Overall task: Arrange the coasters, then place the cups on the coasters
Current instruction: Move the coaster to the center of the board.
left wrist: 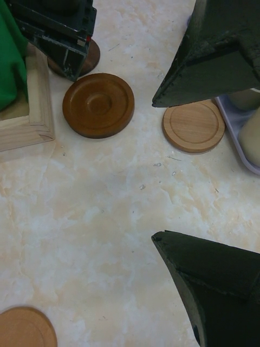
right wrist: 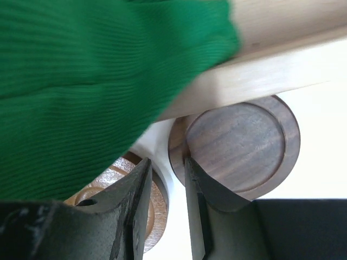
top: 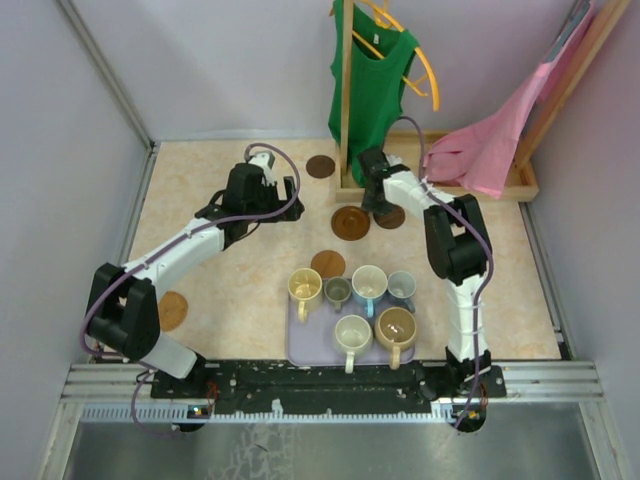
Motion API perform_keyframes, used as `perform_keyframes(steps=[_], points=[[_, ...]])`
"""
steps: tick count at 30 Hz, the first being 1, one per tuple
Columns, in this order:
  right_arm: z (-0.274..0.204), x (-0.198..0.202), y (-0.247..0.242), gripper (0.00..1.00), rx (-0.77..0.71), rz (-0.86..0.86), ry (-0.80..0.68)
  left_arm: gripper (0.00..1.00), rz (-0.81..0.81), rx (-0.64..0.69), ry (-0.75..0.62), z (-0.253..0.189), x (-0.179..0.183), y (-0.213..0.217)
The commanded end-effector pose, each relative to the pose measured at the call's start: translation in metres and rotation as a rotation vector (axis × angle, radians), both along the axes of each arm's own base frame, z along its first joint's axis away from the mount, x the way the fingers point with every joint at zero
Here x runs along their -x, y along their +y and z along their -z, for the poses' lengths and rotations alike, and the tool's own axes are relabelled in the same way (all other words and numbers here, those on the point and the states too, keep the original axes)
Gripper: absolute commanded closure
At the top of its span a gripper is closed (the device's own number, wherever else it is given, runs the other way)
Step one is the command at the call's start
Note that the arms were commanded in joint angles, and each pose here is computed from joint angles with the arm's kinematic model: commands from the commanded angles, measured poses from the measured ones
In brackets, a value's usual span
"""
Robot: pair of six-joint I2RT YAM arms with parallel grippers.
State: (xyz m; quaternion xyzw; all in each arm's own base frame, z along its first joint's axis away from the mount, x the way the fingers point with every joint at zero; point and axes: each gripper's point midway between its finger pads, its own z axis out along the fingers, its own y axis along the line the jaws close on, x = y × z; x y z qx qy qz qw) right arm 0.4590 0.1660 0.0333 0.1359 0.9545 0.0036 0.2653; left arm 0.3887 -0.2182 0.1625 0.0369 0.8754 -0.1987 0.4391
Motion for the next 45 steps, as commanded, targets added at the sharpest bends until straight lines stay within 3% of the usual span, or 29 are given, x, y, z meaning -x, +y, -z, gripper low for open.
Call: perform_keyframes(steps=[1,13,25,35,40,45], points=[[0.034,0.025,0.062,0.69,-0.071,-0.126,0.107,0.0,0.0,-0.017,-0.03,-0.007,-0.001,0.002],[0.033,0.031,0.105,0.7,-0.094,-0.198,0.1,0.0,-0.033,-0.024,-0.036,-0.008,0.005,0.013],[-0.017,0.028,0.088,0.68,-0.127,-0.192,-0.059,0.0,-0.006,-0.039,-0.042,-0.003,0.001,0.009],[-0.064,0.02,0.049,0.66,-0.133,-0.154,-0.187,0.14,0.105,-0.079,0.011,0.018,-0.009,-0.028],[-0.073,0.023,0.037,0.66,-0.113,-0.149,-0.214,0.3,0.16,-0.118,0.041,0.031,-0.011,-0.052],[-0.072,0.028,0.022,0.66,-0.113,-0.128,-0.212,0.34,0.188,-0.139,0.071,0.048,-0.013,-0.067]])
